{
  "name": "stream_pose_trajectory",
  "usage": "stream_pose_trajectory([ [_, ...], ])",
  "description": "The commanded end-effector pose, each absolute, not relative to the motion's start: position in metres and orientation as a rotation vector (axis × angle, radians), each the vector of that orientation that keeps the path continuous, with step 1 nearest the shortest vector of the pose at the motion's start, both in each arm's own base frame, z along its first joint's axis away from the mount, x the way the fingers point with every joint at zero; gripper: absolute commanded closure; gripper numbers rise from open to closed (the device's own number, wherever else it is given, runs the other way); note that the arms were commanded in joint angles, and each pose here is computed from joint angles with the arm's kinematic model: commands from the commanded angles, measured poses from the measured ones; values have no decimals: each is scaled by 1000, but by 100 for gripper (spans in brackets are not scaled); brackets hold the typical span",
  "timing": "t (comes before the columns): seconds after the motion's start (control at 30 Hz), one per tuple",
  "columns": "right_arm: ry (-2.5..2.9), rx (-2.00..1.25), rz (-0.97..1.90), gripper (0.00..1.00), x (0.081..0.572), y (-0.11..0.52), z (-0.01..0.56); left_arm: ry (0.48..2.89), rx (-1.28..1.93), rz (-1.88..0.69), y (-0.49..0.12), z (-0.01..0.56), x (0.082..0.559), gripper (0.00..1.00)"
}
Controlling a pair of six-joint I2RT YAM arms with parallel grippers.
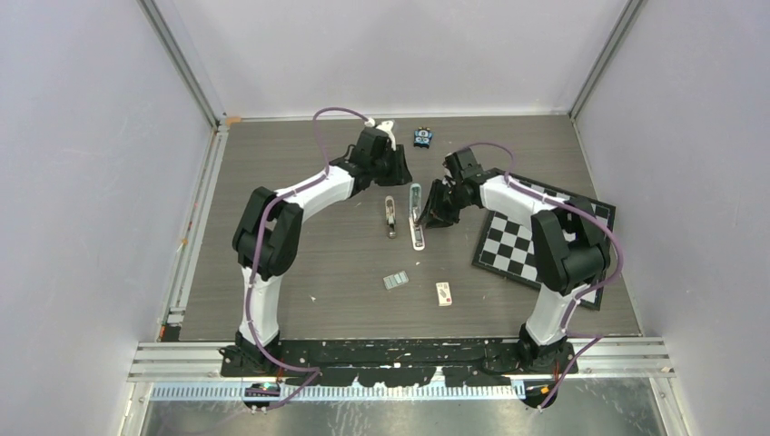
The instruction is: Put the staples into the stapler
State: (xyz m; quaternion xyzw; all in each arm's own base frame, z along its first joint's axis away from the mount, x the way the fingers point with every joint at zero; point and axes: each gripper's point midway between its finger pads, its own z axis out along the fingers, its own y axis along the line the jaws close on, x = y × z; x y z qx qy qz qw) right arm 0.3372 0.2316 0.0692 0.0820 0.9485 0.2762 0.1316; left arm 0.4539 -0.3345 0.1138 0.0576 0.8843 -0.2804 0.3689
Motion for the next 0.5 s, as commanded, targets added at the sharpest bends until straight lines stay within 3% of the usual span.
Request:
stream_pose_trajectory([
  [0.0, 2754, 191, 793, 67, 337, 234, 60, 2252, 200, -815, -351, 126, 455, 64],
  [0.47, 2793, 203, 726, 73, 337, 229, 26, 2275, 224, -969, -363, 126, 422, 66],
])
